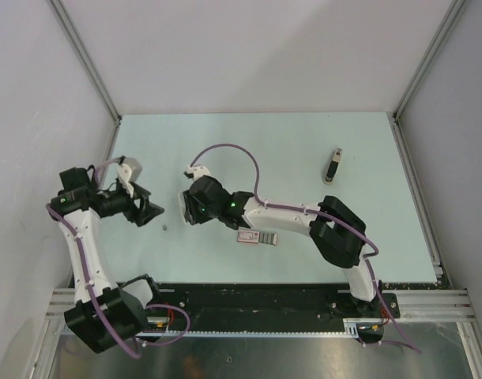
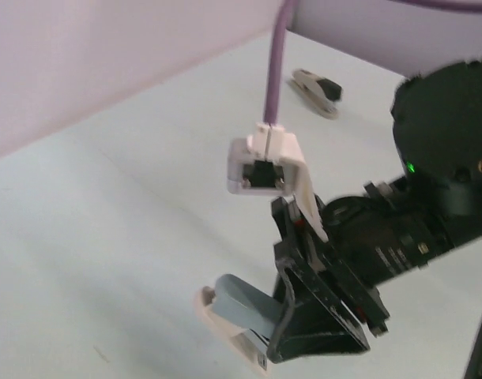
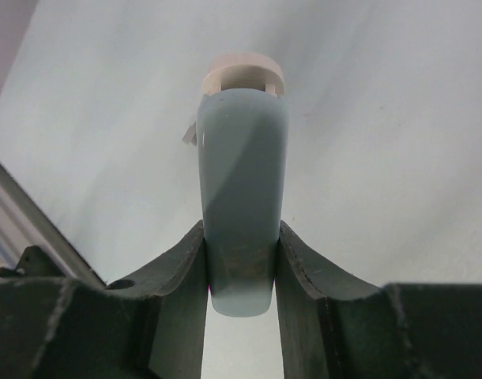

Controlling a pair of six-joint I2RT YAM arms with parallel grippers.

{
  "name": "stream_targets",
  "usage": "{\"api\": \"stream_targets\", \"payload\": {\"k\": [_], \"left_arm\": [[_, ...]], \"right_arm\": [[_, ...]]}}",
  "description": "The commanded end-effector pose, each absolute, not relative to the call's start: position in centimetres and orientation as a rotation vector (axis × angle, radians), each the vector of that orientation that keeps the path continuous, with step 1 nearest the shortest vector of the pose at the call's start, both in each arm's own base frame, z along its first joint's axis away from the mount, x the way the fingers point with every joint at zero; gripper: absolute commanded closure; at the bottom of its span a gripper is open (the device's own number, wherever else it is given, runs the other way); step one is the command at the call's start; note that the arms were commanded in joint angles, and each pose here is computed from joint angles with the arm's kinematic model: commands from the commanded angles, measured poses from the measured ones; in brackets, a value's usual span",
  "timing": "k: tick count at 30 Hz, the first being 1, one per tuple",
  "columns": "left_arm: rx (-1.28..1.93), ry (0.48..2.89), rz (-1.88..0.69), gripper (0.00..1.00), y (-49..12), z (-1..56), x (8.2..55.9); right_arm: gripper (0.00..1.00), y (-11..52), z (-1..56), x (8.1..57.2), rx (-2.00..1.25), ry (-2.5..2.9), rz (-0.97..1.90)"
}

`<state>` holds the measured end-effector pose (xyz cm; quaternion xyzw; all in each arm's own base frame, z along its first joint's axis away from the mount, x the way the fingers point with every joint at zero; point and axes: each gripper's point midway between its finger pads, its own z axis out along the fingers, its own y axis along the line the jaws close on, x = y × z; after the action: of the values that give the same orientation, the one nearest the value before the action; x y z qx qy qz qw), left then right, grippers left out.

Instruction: Unload the staples from the stapler

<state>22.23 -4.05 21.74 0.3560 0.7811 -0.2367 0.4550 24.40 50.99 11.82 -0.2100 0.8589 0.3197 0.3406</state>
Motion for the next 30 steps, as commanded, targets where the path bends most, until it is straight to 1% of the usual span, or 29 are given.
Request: {"api": "stream_targets", "payload": {"k": [1,8,15,16,17,20,21,23,27,30], "left_arm": [[0.746,1.862,-0.634,0.24,-3.5,24.7,23.0],[0.726,1.889,-0.609,0.21,-3.2,23.6,22.4],[0.721,1.897,-0.592,0.15,-3.0,23.3,22.4],[0.720,1.895,-0.590,0.12,-3.0,23.3,22.4],[0.720,1.893,-0.590,0.10,-3.0,23.3,22.4],[0.725,1.896,-0.580,0.08,-2.9,23.0,22.4],[0.724,1.899,-0.581,0.07,-2.9,22.8,22.4],[0.722,1.906,-0.583,0.02,-2.8,22.5,22.5],[0.712,1.920,-0.602,0.01,-2.6,21.8,22.8],[0.700,1.928,-0.620,0.01,-2.4,21.6,23.1]], "right_arm": [[1.00,50.4,9.7,24.2,-0.664,2.325,0.617],[1.00,52.1,6.3,24.0,-0.729,2.427,0.539],[0.99,53.6,3.9,24.5,-0.733,2.467,0.486],[0.95,53.9,3.8,24.7,-0.728,2.468,0.484],[0.89,54.2,3.8,24.8,-0.724,2.467,0.483],[0.71,54.8,3.9,24.9,-0.713,2.457,0.487],[0.66,54.8,4.1,25.0,-0.708,2.452,0.490],[0.59,55.0,4.7,25.2,-0.695,2.439,0.501],[0.41,55.2,7.2,25.5,-0.667,2.408,0.543],[0.26,54.8,10.1,26.0,-0.636,2.371,0.585]]}}
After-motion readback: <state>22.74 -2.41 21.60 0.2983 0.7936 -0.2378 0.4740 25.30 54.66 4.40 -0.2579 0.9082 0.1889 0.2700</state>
